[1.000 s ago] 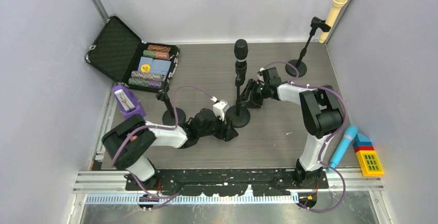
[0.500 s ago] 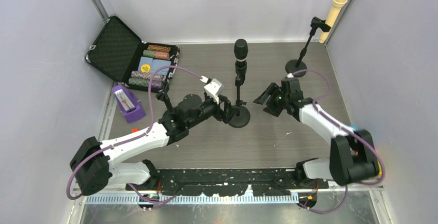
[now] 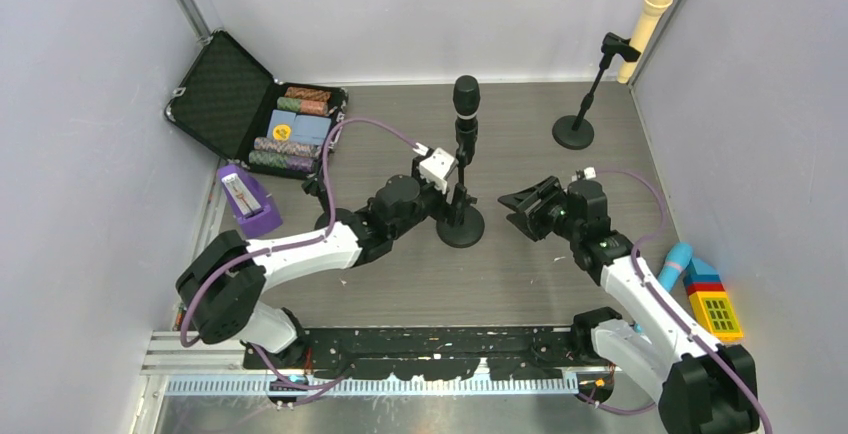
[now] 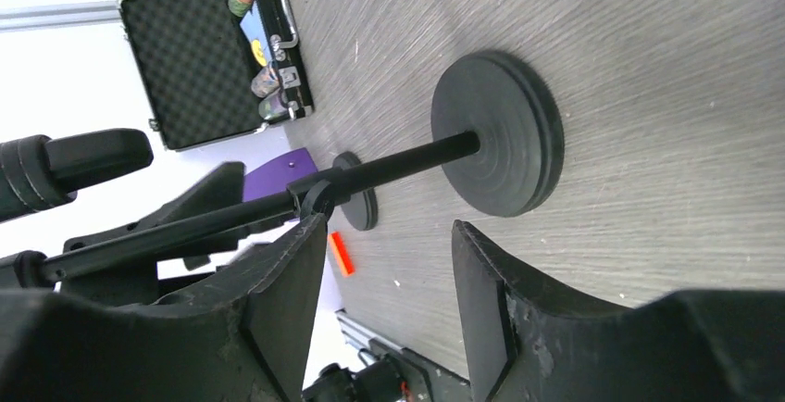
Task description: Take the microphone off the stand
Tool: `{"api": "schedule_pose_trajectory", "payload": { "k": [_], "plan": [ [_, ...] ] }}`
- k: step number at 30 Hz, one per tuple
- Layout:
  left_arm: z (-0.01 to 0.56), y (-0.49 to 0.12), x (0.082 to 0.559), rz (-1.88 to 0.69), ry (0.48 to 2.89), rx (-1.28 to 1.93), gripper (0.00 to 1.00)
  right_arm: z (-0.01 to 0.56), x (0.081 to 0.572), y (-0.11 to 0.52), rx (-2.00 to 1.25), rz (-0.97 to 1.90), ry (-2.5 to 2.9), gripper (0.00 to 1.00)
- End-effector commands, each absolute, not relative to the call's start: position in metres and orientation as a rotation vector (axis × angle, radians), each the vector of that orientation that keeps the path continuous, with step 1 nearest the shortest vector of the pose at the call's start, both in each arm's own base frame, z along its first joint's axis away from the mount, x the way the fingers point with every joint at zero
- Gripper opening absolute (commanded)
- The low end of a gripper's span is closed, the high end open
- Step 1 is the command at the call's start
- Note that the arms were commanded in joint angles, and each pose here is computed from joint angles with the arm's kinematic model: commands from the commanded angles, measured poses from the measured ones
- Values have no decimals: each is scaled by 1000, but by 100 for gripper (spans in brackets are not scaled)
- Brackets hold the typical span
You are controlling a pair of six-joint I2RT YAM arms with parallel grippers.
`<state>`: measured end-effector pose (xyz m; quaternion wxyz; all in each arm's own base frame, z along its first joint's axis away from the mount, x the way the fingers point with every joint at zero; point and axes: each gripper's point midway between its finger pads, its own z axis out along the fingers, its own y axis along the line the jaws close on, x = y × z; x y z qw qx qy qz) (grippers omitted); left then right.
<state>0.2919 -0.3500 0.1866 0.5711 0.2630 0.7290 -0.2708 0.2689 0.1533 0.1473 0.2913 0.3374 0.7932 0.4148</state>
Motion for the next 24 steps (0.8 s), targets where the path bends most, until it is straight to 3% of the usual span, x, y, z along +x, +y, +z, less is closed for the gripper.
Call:
{"api": "schedule_pose_trajectory", "payload": {
  "k": [1, 6, 18, 24],
  "plan": [
    [243, -359, 313, -620, 1537, 535, 74, 165, 264, 163, 959, 1269, 2037, 57],
    [244, -363, 319, -602, 1522, 544, 69, 168, 263, 170, 956, 1328, 2044, 53],
    [235, -370, 308, -638, 1516, 627, 21, 199, 281, 192, 941, 1553, 1985, 45],
    [232, -364, 296, -629, 1556, 693, 8, 199, 283, 206, 946, 1638, 2011, 43]
  ]
}}
